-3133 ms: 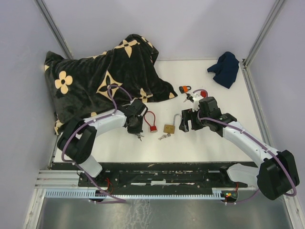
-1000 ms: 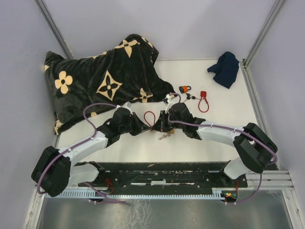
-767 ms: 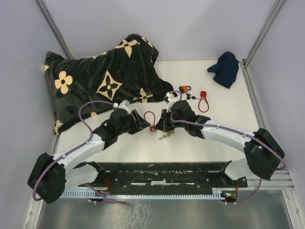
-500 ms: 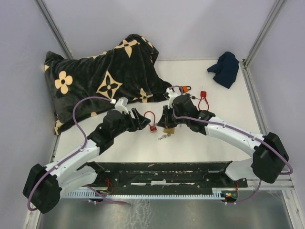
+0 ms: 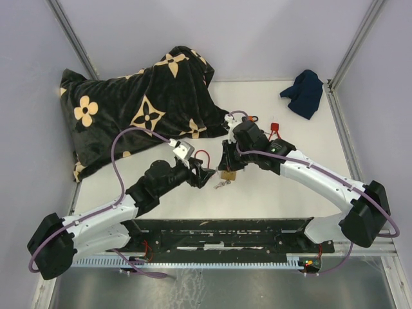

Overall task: Unlock with the key
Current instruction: Pick up the key from the center of the board.

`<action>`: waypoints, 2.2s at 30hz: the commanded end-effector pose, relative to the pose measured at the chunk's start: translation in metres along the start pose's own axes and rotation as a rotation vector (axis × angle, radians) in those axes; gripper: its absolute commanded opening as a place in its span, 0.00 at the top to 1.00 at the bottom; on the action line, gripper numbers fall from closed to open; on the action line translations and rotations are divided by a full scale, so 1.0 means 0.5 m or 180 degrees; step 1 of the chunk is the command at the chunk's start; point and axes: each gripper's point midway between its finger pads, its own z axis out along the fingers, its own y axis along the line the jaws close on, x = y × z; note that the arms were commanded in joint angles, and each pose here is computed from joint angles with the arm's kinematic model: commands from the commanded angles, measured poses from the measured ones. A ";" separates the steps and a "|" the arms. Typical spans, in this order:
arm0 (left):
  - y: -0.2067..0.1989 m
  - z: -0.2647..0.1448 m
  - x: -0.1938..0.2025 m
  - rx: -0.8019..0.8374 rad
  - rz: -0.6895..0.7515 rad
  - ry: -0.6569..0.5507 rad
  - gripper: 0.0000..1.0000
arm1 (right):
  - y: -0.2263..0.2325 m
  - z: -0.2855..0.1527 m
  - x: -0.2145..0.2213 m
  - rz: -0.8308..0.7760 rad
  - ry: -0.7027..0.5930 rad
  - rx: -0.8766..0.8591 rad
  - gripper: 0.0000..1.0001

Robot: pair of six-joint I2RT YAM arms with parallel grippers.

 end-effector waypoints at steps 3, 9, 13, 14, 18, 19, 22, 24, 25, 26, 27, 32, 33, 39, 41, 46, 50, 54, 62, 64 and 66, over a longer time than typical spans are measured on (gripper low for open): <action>-0.021 0.024 -0.039 0.0115 0.1067 -0.0446 0.29 | 0.033 -0.036 -0.036 0.0082 -0.0084 -0.0070 0.98; -0.028 0.047 -0.031 0.0104 0.1343 -0.0509 0.35 | 0.043 -0.044 -0.036 0.0176 -0.0057 -0.0113 0.98; -0.035 0.060 -0.033 0.0114 0.1445 -0.0519 0.45 | 0.041 -0.042 -0.029 0.0231 -0.0024 -0.0104 0.98; -0.037 0.063 -0.034 0.0119 0.1466 -0.0525 0.47 | 0.041 -0.041 -0.027 0.0243 -0.0011 -0.0105 0.98; -0.050 0.064 -0.036 0.0145 0.1573 -0.0577 0.52 | 0.040 -0.037 -0.023 0.0295 0.0003 -0.0101 0.98; -0.051 0.064 -0.034 0.0148 0.1601 -0.0580 0.56 | 0.040 -0.036 -0.023 0.0307 0.0002 -0.0100 0.98; -0.056 0.062 -0.030 0.0161 0.1646 -0.0574 0.62 | 0.040 -0.034 -0.023 0.0332 -0.0011 -0.0107 0.98; -0.061 0.061 -0.030 0.0183 0.1645 -0.0581 0.63 | 0.039 -0.029 -0.021 0.0354 0.0005 -0.0102 0.98; -0.064 0.060 -0.030 0.0196 0.1640 -0.0585 0.63 | 0.037 -0.026 -0.019 0.0367 0.0022 -0.0091 0.98; -0.068 0.059 -0.030 0.0208 0.1638 -0.0593 0.64 | 0.037 -0.023 -0.018 0.0383 0.0034 -0.0089 0.98; -0.069 0.059 -0.030 0.0200 0.1631 -0.0592 0.64 | 0.036 -0.019 -0.015 0.0406 0.0052 -0.0084 0.98; -0.071 0.061 -0.016 0.0214 0.1664 -0.0530 0.76 | 0.040 -0.014 -0.014 0.0469 0.0061 -0.0120 0.96; -0.070 0.061 -0.012 0.0212 0.1664 -0.0502 0.81 | 0.041 -0.015 -0.016 0.0468 0.0048 -0.0133 0.95; -0.061 0.049 0.004 0.0171 0.1517 -0.0428 0.97 | 0.054 -0.026 -0.038 0.0369 -0.0132 -0.0239 0.79; -0.057 0.041 0.007 0.0142 0.1383 -0.0434 0.97 | 0.060 -0.036 -0.054 0.0280 -0.0261 -0.0286 0.72; -0.051 0.028 0.024 0.0171 0.0953 -0.0422 0.97 | 0.083 -0.069 -0.098 -0.0041 -0.0608 -0.0493 0.59; -0.044 0.024 0.027 0.0355 0.0433 -0.0428 0.97 | 0.081 -0.090 -0.113 -0.0264 -0.0813 -0.0611 0.54; -0.045 0.008 0.012 0.0680 -0.0041 -0.0497 0.97 | 0.057 -0.100 -0.117 -0.0295 -0.0988 -0.0776 0.54; -0.037 -0.025 -0.049 0.1012 -0.0725 -0.0805 0.97 | 0.034 -0.073 -0.086 -0.0402 -0.1106 -0.1160 0.53; -0.038 -0.029 -0.067 0.1030 -0.0891 -0.0879 0.97 | 0.038 -0.063 -0.079 -0.0414 -0.1115 -0.1278 0.53; -0.039 -0.032 -0.082 0.1033 -0.1022 -0.0956 0.97 | 0.047 -0.054 -0.075 -0.0428 -0.1142 -0.1410 0.51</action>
